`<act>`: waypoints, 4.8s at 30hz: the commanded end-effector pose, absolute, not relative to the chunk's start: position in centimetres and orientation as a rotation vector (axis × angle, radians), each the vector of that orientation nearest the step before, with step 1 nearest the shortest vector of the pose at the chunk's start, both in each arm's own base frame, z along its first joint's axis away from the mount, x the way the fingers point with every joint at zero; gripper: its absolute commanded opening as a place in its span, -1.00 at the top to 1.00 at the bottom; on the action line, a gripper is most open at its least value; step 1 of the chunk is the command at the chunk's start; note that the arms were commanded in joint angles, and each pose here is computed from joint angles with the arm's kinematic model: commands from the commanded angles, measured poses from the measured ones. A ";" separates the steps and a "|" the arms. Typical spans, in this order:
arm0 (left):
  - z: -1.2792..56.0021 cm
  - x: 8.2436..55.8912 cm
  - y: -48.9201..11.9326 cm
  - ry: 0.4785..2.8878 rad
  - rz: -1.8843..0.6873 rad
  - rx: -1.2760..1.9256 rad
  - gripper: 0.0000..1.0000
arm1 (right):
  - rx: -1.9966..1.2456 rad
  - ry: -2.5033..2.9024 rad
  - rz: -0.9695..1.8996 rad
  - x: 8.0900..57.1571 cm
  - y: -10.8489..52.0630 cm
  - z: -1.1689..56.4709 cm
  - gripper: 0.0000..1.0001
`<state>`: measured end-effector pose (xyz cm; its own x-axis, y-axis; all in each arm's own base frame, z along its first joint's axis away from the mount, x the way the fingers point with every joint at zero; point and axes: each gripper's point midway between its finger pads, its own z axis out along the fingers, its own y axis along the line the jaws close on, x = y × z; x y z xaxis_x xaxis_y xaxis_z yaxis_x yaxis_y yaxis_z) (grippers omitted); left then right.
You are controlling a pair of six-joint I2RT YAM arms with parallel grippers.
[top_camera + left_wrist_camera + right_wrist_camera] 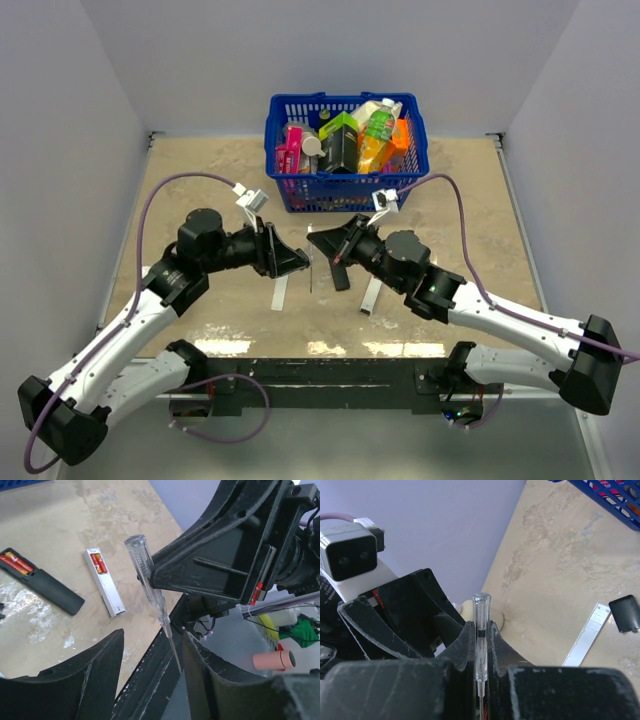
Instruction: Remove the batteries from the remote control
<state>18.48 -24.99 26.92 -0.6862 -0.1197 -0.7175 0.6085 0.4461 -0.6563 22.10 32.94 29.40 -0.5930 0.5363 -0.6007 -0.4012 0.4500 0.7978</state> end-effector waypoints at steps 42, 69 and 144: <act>23.9 20.0 -27.7 2.075 -1.402 0.435 0.68 | 0.399 1.803 1.236 24.0 31.0 28.2 1.00; 25.9 14.8 -26.8 1.909 -1.505 0.791 1.00 | -0.878 1.665 1.281 17.4 29.6 31.8 -0.37; 15.8 29.4 -20.2 2.292 -0.746 -0.001 -0.54 | -0.080 1.950 0.390 35.3 23.3 20.4 1.00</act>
